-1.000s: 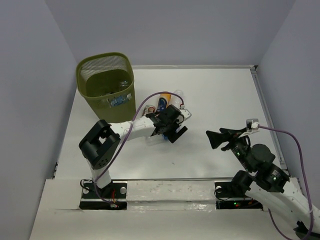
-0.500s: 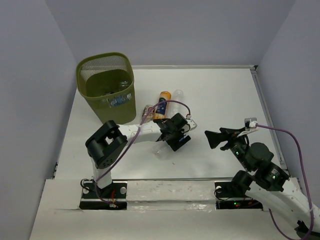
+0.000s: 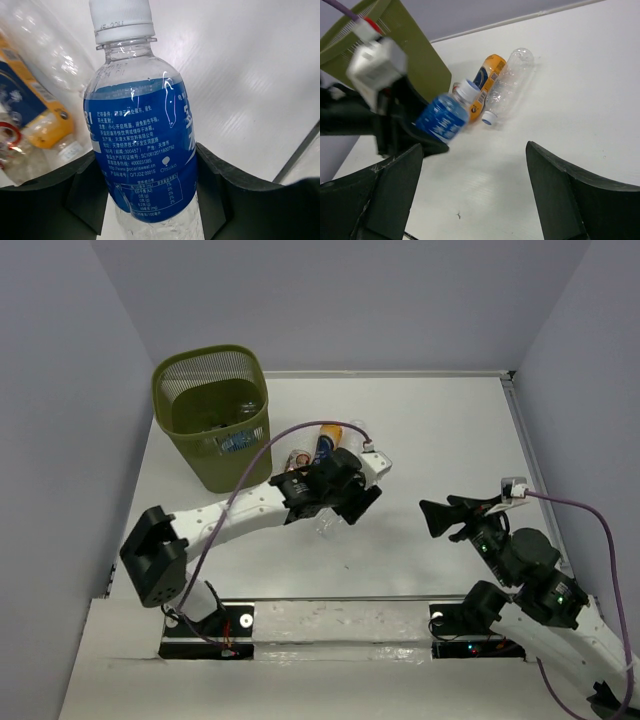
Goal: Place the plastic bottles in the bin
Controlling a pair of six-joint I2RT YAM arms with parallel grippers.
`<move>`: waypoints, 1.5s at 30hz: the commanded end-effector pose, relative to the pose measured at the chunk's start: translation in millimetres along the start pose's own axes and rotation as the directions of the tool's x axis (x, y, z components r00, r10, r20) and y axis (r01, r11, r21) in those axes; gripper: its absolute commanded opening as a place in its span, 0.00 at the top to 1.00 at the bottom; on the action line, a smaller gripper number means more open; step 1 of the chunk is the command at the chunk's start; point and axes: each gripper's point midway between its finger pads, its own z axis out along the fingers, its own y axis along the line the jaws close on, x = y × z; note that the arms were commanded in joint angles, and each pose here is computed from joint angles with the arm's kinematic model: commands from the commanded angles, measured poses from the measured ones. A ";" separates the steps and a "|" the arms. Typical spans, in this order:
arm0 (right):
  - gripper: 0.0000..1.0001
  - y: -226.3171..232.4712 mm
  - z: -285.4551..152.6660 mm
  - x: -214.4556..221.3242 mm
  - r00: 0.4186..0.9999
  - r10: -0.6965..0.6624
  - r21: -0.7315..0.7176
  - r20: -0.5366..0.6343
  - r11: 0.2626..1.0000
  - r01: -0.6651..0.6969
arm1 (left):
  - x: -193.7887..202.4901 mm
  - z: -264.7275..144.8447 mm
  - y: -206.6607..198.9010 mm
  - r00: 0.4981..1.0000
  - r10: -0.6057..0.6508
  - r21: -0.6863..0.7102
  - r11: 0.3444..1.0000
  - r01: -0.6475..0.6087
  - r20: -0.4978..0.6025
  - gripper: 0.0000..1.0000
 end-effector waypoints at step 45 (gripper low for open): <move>0.00 -54.3 334.9 92.9 0.926 -0.058 0.244 -0.374 0.957 0.159 | -96.0 -340.0 386.0 0.350 0.114 -0.368 0.324 0.872 0.930 0.01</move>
